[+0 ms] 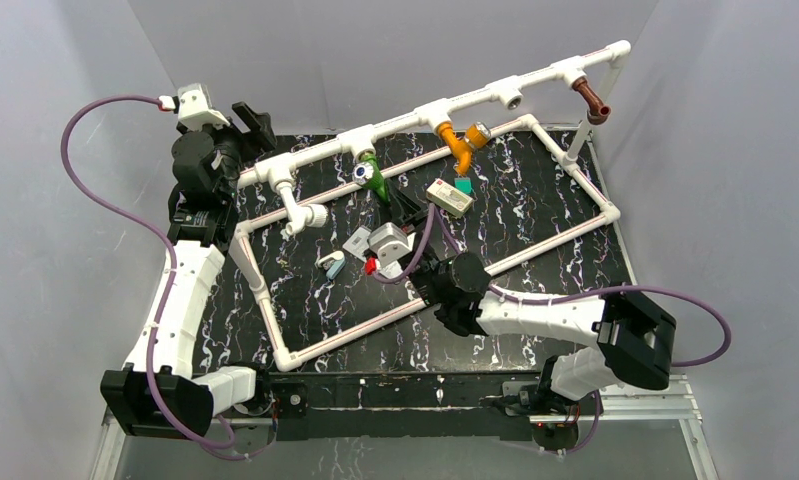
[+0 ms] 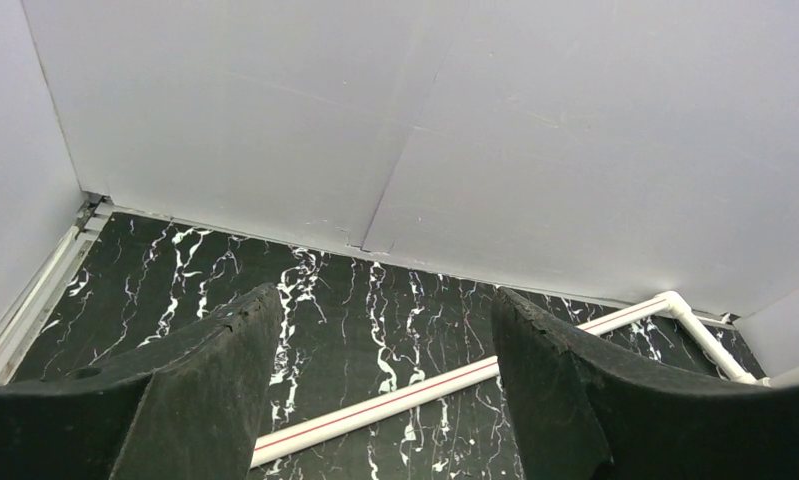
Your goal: Install the water faucets
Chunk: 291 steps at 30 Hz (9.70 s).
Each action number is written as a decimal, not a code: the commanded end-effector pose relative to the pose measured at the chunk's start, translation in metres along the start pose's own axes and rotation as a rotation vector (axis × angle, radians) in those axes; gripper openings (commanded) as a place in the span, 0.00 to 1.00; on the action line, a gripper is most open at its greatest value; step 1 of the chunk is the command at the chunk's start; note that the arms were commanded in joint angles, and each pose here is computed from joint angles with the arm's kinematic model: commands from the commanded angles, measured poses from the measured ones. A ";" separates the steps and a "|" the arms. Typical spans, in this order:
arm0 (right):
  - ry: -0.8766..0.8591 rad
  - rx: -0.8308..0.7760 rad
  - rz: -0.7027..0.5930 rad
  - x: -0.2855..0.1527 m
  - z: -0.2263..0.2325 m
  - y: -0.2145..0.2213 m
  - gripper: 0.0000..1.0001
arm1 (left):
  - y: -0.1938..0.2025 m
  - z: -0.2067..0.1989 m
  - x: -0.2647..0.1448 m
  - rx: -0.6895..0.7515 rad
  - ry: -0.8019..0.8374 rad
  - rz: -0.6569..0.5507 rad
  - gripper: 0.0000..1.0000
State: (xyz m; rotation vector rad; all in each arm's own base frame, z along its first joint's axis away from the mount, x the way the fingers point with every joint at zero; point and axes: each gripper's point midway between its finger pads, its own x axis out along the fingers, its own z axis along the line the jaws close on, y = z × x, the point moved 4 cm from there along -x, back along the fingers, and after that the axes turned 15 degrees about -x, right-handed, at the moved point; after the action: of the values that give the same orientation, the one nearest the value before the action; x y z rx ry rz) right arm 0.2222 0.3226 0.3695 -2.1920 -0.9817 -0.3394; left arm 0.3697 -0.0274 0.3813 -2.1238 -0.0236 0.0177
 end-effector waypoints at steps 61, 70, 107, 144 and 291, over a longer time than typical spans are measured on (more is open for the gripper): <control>0.599 1.689 0.564 0.014 0.014 0.033 0.01 | 0.111 0.076 -0.023 0.004 -0.247 0.424 0.74; 0.651 1.928 0.622 0.009 0.022 0.038 0.01 | 0.112 0.076 -0.023 0.003 -0.247 0.425 0.74; 0.574 2.146 0.629 0.010 0.029 0.043 0.44 | 0.114 0.078 -0.024 -0.003 -0.249 0.431 0.74; 0.059 1.612 0.177 -0.026 -0.050 -0.015 0.81 | 0.116 0.079 -0.023 -0.001 -0.255 0.439 0.74; 0.235 1.634 0.283 0.007 -0.029 -0.004 0.40 | 0.120 0.082 -0.021 -0.055 -0.234 0.470 0.74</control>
State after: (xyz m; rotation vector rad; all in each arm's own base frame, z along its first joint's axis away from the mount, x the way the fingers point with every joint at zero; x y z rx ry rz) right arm 0.2077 0.3376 0.3713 -0.5360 -0.3599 0.4579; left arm 0.3687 -0.0289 0.3834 -2.1836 0.0459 -0.0511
